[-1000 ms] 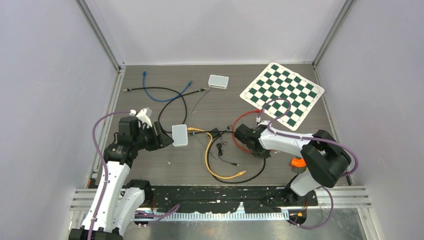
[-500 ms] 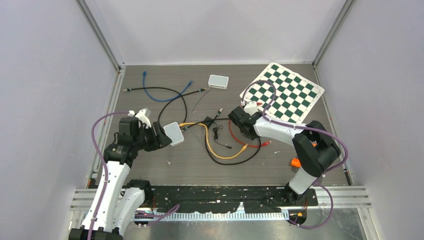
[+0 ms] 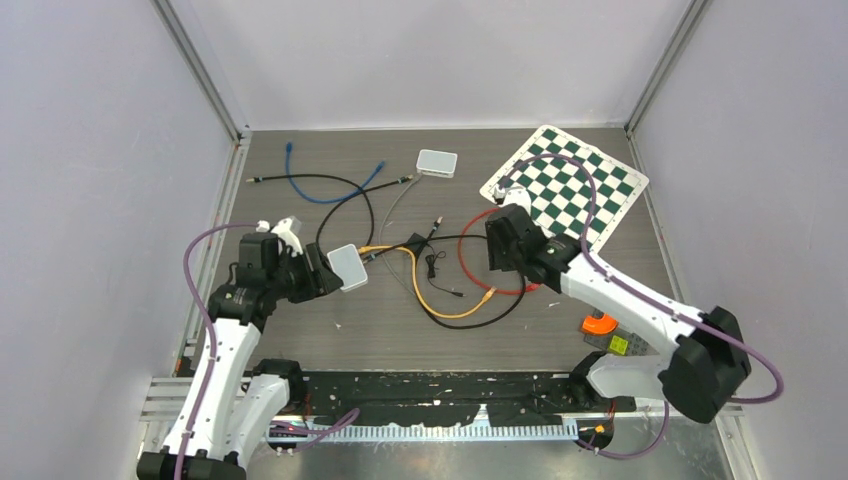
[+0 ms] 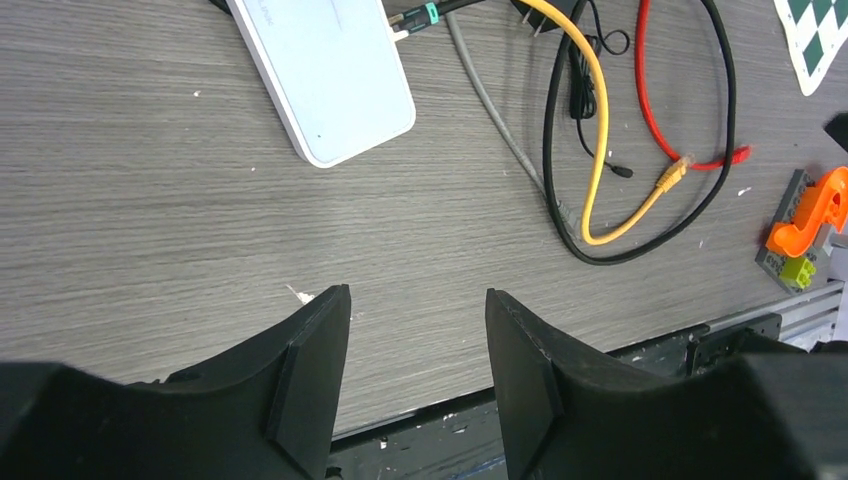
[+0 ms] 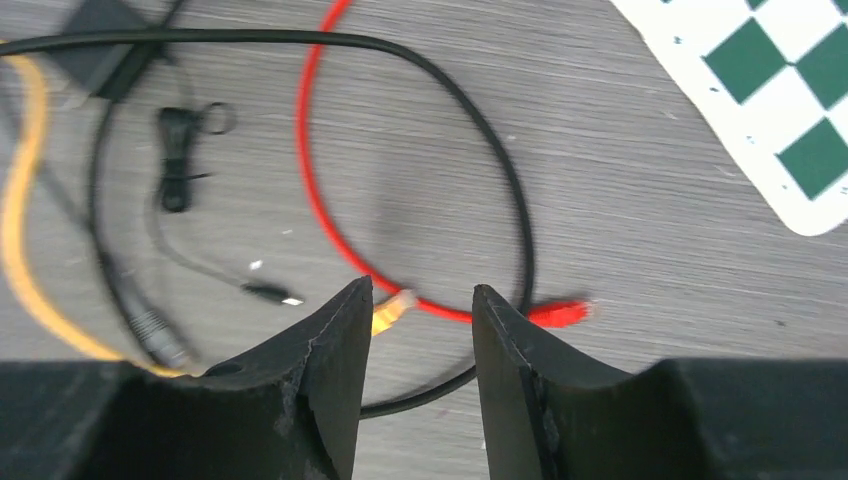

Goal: Insert the plug into the switch port
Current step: Move the connector to the center of the board, then pick up the connector from the center of the board.

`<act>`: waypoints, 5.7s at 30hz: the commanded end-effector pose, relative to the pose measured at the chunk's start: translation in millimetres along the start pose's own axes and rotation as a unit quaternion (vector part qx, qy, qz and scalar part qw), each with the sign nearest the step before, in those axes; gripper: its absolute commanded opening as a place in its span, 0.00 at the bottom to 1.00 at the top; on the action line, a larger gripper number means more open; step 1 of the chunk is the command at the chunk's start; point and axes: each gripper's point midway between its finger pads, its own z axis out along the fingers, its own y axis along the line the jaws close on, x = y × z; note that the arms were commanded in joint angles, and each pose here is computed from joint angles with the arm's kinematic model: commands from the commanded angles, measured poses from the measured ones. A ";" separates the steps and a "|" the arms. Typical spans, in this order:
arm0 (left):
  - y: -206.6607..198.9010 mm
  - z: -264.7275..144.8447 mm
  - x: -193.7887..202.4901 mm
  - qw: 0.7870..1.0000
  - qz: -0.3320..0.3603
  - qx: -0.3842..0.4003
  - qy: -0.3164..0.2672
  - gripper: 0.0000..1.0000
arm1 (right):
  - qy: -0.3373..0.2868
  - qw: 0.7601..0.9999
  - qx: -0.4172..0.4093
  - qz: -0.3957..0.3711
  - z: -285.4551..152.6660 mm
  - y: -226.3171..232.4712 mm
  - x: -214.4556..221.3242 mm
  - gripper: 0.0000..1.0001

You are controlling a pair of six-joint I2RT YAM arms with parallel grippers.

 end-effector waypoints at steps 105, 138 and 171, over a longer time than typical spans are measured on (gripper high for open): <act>-17.9 230.6 -34.7 0.941 0.084 -0.237 0.225 0.13 | -0.162 0.935 -0.300 0.101 -191.4 21.4 -48.9 0.47; -89.1 158.3 -163.4 0.969 0.178 -0.163 -0.056 0.00 | -0.229 0.913 -0.303 0.146 -132.4 78.6 -136.5 0.49; -186.8 15.0 -152.0 0.971 0.081 0.105 -0.200 0.00 | -0.361 0.834 -0.378 0.175 -195.9 85.2 -203.8 0.59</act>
